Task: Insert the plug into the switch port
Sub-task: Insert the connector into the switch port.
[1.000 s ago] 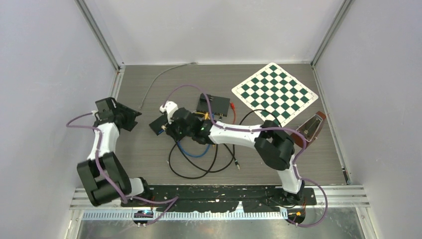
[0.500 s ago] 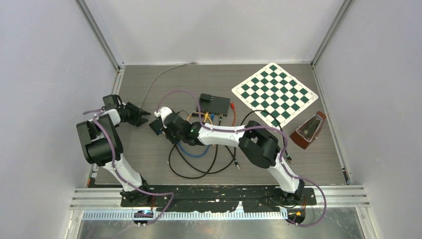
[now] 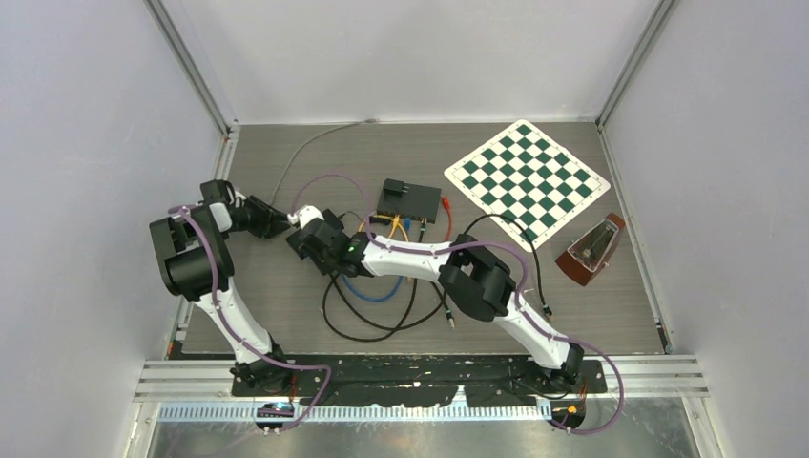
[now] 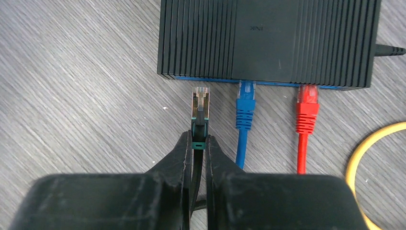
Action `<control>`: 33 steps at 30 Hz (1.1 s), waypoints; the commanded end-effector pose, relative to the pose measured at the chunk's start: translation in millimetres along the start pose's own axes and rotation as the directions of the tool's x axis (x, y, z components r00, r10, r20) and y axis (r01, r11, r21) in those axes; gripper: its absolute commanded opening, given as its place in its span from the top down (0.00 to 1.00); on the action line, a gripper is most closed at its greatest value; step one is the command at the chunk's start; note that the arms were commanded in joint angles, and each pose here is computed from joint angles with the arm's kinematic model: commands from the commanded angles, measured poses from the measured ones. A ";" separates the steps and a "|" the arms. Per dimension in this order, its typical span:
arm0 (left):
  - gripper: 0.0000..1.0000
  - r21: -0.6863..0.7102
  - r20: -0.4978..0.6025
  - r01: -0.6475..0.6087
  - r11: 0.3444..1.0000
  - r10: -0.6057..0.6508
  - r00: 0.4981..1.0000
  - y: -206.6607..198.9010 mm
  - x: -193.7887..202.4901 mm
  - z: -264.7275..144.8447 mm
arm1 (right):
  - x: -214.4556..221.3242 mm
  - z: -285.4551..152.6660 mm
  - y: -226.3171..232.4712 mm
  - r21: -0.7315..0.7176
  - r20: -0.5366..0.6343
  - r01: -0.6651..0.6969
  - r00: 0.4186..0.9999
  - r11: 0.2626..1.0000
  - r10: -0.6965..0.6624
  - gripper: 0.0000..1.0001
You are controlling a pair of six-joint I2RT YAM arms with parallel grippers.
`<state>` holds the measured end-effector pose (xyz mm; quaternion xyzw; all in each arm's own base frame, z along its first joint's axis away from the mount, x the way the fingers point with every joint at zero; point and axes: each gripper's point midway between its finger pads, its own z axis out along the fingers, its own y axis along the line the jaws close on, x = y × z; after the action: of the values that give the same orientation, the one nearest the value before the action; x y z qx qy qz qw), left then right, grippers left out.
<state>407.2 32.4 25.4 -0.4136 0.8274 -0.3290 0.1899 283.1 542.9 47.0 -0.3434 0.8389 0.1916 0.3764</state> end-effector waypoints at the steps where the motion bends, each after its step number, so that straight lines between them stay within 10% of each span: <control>1: 0.71 0.031 -0.018 -0.028 0.999 0.029 0.999 -1.9 -0.5 3.3 | -16.0 -0.4 2.8 0.047 0.024 -0.020 1.000 0.999 0.019 0.95; 33: 0.83 0.037 -0.126 -0.029 0.999 0.033 0.991 4.7 44.7 -9.0 | -42.6 -10.1 5.7 0.014 0.160 -0.084 0.984 0.996 0.080 0.95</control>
<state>385.2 9.6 20.2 -0.3890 0.8313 -0.3655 0.1550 291.5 546.7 28.8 -0.3177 0.8471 0.1749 0.3884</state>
